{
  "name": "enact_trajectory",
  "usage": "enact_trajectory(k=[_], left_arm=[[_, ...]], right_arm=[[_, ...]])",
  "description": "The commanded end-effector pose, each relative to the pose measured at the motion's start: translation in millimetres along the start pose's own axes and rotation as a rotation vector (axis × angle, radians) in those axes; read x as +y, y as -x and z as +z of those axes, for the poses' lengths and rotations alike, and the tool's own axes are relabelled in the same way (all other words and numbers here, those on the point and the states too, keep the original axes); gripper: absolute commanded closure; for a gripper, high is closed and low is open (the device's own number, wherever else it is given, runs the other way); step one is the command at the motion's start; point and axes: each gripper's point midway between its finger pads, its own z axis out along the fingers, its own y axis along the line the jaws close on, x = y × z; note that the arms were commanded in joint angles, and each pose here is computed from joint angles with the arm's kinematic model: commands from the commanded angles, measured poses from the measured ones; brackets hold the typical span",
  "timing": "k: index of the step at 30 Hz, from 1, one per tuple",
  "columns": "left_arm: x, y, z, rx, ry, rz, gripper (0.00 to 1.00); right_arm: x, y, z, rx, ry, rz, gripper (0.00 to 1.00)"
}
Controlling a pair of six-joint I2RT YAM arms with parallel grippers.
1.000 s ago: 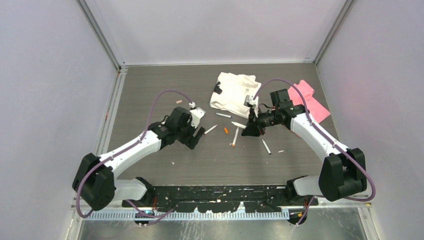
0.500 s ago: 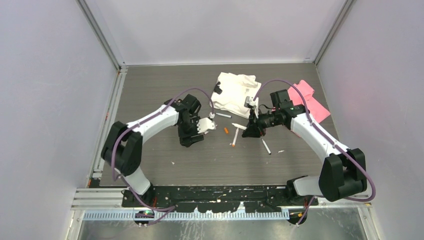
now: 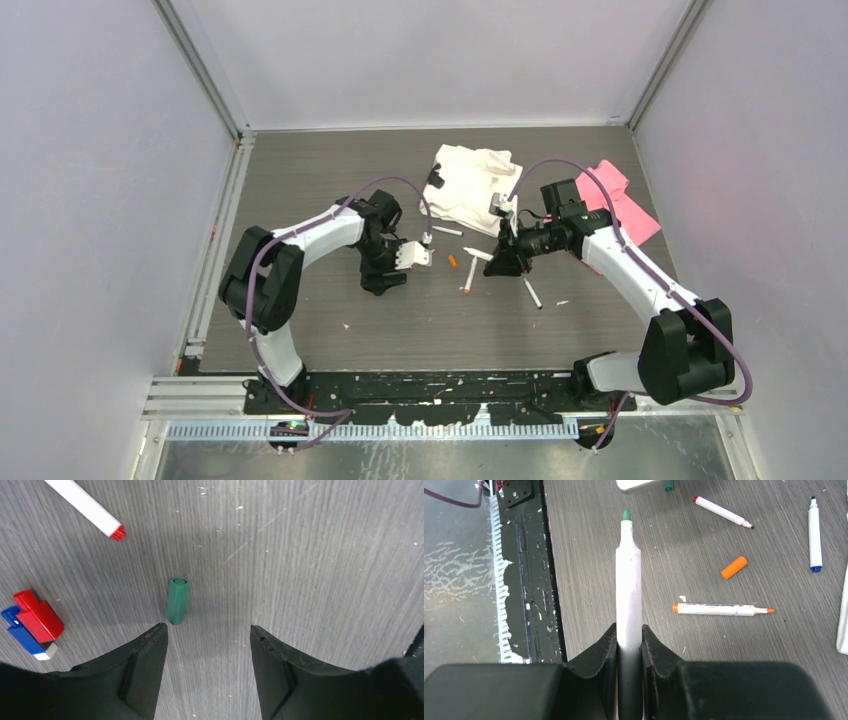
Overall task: Insert the pens into the pen caps
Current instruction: Insert the pen cap onto the pen.
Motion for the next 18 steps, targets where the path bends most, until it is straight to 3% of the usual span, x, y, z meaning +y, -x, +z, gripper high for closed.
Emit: enact_trajectory(k=[1, 18], left_arm=[[24.9, 19.3, 0.5, -0.062, 0.070, 0.062, 0.39], [25.1, 18.3, 27.7, 0.021, 0.051, 0.035, 0.62]], right_arm=[[8.0, 23.7, -5.8, -0.052, 0.021, -0.058, 0.99], [11.2, 24.3, -3.9, -0.052, 0.045, -0.043, 0.99]])
